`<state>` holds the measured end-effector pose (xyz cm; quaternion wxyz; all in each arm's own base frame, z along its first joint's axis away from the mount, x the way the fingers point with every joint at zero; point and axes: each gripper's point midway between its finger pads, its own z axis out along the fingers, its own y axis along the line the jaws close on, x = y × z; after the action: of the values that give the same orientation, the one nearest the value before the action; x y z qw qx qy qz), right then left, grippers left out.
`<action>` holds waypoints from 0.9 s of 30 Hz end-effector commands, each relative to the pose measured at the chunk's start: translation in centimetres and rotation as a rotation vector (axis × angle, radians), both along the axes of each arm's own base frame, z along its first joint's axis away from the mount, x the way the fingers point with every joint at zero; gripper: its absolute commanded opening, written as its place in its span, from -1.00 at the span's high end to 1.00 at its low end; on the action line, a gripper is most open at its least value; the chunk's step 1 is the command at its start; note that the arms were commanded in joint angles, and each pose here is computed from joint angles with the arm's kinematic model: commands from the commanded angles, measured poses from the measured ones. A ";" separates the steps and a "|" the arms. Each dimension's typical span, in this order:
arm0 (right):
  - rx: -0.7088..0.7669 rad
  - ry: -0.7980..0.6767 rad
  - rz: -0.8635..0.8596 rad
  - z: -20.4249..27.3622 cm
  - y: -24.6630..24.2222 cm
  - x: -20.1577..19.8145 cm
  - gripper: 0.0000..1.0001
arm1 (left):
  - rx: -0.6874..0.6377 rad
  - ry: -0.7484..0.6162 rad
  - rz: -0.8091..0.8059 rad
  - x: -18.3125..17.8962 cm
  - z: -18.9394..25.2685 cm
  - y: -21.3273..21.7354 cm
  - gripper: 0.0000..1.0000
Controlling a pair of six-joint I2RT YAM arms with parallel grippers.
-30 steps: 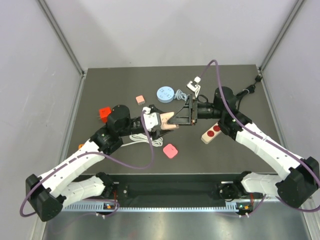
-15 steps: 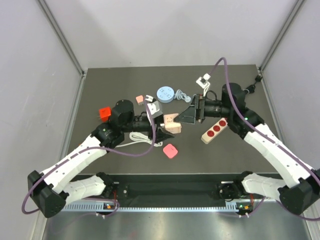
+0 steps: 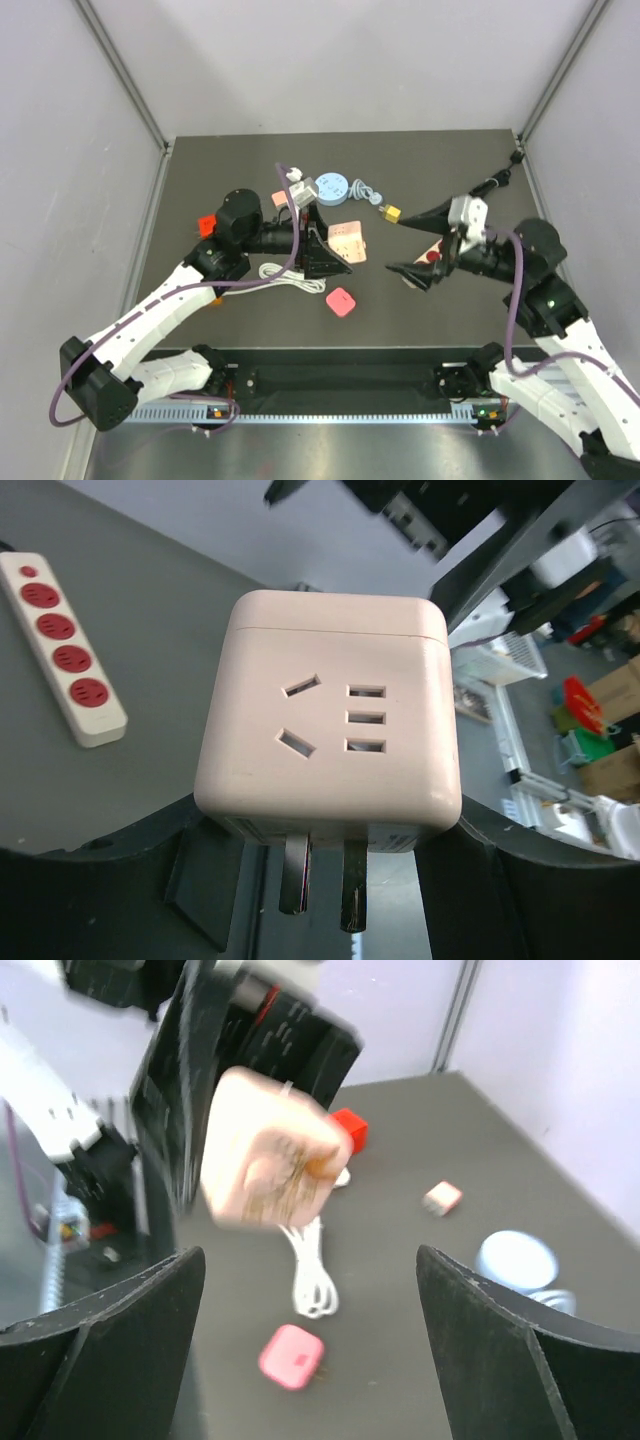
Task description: Insert the plug
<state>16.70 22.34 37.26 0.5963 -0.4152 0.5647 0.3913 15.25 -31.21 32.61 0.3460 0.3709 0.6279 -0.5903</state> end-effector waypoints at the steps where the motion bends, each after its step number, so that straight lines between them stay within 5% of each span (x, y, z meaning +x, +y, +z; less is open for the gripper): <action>1: -0.001 -0.427 0.077 1.5 -0.2 -1.3 -0.71 | -0.146 0.036 -0.100 -2.1 5.1 0.1 1.00; 9: -0.024 -0.720 0.289 1.6 1.4 -3.6 -0.72 | -0.167 0.186 -0.210 -4.0 7.6 0.5 1.00; 27: -0.041 -0.715 0.413 2.1 5.3 -3.5 -0.76 | -0.109 0.251 -0.261 -4.5 5.0 0.4 1.00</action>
<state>14.03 27.18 37.01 0.6381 -0.6317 0.2840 0.3364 11.07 -30.94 36.66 0.1844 0.3292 0.6073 -0.6991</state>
